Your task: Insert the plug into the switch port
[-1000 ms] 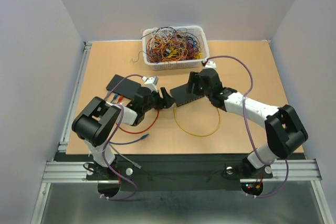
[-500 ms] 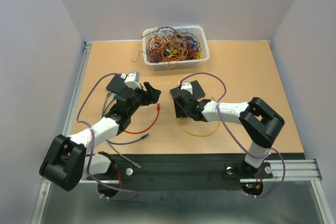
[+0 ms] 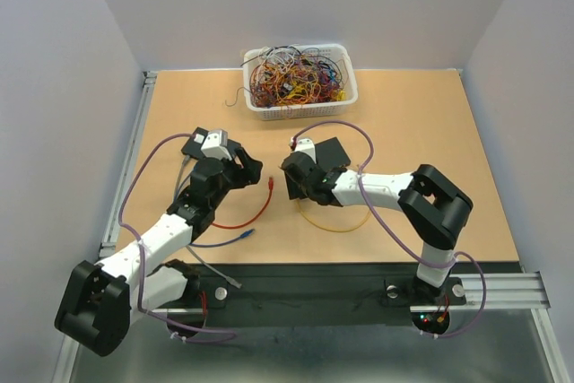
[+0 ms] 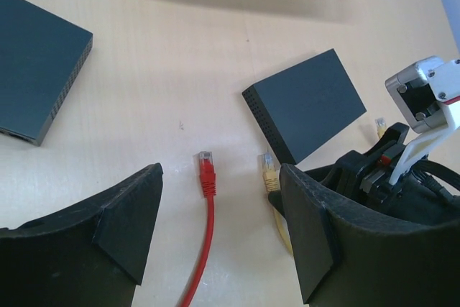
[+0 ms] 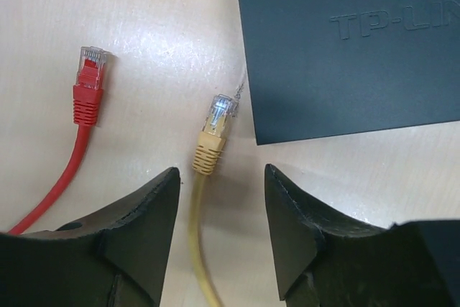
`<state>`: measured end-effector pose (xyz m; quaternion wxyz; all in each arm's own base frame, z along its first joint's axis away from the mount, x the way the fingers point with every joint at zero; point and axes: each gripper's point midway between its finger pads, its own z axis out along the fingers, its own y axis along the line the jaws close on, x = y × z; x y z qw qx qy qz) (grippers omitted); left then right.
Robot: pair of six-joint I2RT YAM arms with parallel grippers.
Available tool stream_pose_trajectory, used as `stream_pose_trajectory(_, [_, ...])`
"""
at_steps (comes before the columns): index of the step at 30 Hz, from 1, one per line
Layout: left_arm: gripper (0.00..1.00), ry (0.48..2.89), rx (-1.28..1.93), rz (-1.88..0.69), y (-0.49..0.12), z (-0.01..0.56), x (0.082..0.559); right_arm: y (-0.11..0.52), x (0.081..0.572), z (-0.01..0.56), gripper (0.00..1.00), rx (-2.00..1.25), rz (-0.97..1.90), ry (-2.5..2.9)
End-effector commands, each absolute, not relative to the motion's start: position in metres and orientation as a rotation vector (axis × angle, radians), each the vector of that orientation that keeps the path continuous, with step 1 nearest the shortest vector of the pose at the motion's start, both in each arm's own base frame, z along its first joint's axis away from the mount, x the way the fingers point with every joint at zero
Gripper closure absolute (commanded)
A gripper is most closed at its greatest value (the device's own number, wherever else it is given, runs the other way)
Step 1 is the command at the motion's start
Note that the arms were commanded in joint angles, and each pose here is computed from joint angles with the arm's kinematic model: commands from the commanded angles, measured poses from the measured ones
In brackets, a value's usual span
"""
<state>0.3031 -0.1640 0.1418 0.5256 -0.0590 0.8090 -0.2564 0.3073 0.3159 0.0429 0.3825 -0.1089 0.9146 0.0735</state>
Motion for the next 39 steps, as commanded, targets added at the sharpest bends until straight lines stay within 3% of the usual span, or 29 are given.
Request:
stream_pose_trajectory(1, [0.23, 1.901, -0.142, -0.563, -0.152, 0.149, 0.301, 0.325, 0.317, 0.059, 0.44, -0.237, 0.188, 2.29])
stream_pose_trajectory(7, [0.23, 1.901, -0.148, -0.558, -0.149, 0.147, 0.299, 0.33, 0.315, 0.04, 0.48, -0.244, 0.151, 2.326])
stream_pose_trajectory(14, [0.23, 1.913, -0.149, -0.561, -0.149, 0.14, 0.298, 0.334, 0.31, 0.021, 0.61, -0.252, 0.121, 2.351])
stream_pose_trajectory(17, [0.23, 1.916, -0.155, -0.555, -0.148, 0.138, 0.298, 0.331, 0.306, 0.019, 0.81, -0.252, 0.118, 2.36])
stream_pose_trajectory(21, [0.23, 1.919, -0.158, -0.558, -0.149, 0.135, 0.298, 0.328, 0.302, 0.027, 0.99, -0.238, 0.125, 2.336])
stream_pose_trajectory(26, [0.23, 1.929, -0.153, -0.594, -0.154, 0.133, 0.297, 0.322, 0.279, 0.039, 1.0, -0.344, 0.227, 2.271])
stream_pose_trajectory(27, [0.23, 1.932, -0.144, -0.628, -0.159, 0.133, 0.293, 0.334, 0.278, 0.065, 1.0, -0.335, 0.356, 2.203])
stream_pose_trajectory(39, [0.27, 1.814, -0.046, -0.994, -0.2, 0.162, 0.26, 0.313, 0.185, 0.131, 1.0, -0.567, 0.957, 1.834])
